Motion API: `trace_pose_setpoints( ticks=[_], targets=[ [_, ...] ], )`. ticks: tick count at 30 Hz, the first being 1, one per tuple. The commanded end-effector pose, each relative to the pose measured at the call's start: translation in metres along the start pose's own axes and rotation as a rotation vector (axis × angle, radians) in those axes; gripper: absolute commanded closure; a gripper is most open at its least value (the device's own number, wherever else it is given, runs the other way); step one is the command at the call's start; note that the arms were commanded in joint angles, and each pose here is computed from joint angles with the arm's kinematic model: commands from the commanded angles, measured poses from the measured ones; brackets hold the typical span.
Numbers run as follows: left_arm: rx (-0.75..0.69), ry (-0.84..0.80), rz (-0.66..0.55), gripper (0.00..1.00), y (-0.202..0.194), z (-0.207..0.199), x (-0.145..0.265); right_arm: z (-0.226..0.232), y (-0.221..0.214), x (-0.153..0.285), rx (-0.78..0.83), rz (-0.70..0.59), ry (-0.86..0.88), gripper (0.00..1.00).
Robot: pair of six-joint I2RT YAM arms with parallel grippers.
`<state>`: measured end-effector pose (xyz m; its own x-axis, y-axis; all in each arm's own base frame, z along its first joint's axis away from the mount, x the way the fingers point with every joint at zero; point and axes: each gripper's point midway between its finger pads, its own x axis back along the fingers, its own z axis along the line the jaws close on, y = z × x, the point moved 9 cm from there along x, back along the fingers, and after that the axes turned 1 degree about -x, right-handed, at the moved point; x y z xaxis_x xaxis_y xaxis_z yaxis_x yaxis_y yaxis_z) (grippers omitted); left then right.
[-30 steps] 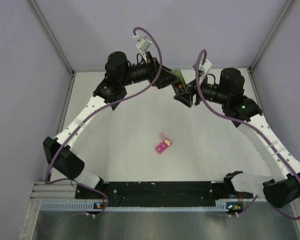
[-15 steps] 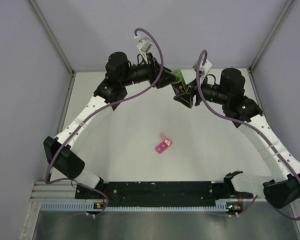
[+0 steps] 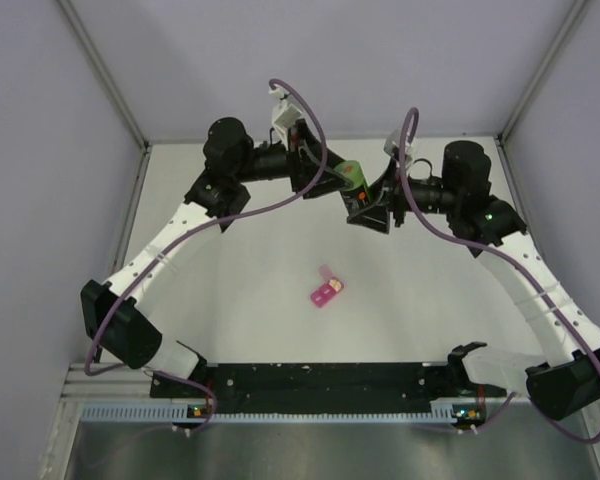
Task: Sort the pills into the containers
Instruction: Screw the lid of the pill bottle onto the pill bottle.
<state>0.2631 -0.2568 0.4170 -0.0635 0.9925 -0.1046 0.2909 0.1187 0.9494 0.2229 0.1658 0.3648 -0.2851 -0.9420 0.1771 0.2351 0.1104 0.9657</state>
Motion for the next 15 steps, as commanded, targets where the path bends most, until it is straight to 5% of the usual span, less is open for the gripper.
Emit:
trace_pose_setpoints(
  ticks=[1, 8, 15],
  targets=[
    [-0.059, -0.219, 0.072, 0.85, -0.017, -0.021, 0.007, 0.026, 0.025, 0.013, 0.097, -0.107, 0.212, 1.0],
    [-0.069, -0.409, 0.116, 0.84, -0.025, -0.034, 0.013, 0.036, 0.025, 0.015, 0.064, -0.093, 0.414, 1.0],
    [-0.089, -0.464, 0.143, 0.72, -0.033, -0.039, 0.015, 0.043, 0.027, 0.017, 0.041, -0.1, 0.52, 1.0]
  ],
)
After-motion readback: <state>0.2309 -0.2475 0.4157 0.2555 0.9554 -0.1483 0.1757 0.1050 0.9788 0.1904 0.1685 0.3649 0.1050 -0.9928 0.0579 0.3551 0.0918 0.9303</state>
